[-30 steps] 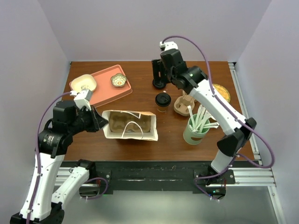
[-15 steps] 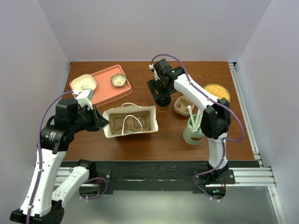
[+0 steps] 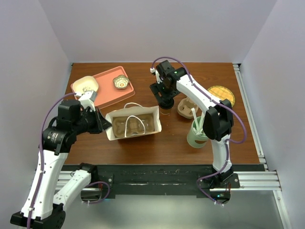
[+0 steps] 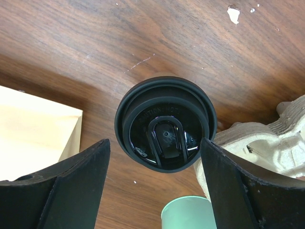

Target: Pack the takeout coffee

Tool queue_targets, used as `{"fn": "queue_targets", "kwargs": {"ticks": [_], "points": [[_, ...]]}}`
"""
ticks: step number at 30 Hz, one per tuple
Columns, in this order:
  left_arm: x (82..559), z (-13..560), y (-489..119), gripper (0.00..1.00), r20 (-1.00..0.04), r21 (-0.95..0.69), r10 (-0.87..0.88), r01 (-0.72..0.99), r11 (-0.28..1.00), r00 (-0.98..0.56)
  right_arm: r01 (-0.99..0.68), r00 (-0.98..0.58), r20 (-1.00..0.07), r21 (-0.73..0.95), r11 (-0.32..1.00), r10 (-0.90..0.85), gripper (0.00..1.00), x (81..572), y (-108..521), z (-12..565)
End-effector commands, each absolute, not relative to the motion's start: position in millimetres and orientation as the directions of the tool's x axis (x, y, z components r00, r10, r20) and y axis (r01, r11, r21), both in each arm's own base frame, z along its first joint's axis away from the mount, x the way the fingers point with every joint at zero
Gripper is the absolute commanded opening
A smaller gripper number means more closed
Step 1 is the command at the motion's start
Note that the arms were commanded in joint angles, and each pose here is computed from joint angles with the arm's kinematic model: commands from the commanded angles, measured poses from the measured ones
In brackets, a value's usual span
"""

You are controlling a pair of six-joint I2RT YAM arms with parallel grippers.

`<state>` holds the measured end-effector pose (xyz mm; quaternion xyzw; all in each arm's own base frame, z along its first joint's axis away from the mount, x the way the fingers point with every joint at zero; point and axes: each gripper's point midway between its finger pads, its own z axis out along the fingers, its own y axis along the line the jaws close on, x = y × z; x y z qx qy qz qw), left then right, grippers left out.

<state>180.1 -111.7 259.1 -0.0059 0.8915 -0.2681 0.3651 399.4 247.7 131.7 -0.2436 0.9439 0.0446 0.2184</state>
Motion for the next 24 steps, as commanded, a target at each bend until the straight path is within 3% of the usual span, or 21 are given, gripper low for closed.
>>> {"fn": "queue_targets", "kwargs": {"ticks": [1, 24], "points": [[177, 273, -117, 0.0, -0.665, -0.496, -0.199, 0.227, 0.838, -0.72, -0.496, -0.748, -0.486, -0.046, 0.867, -0.453, 0.81, 402, 243, 161], [186, 280, -116, 0.0, -0.667, -0.472, -0.177, 0.228, 0.851, -0.724, -0.51, -0.763, -0.452, -0.019, 0.86, -0.462, 0.86, 401, 244, 142]]}}
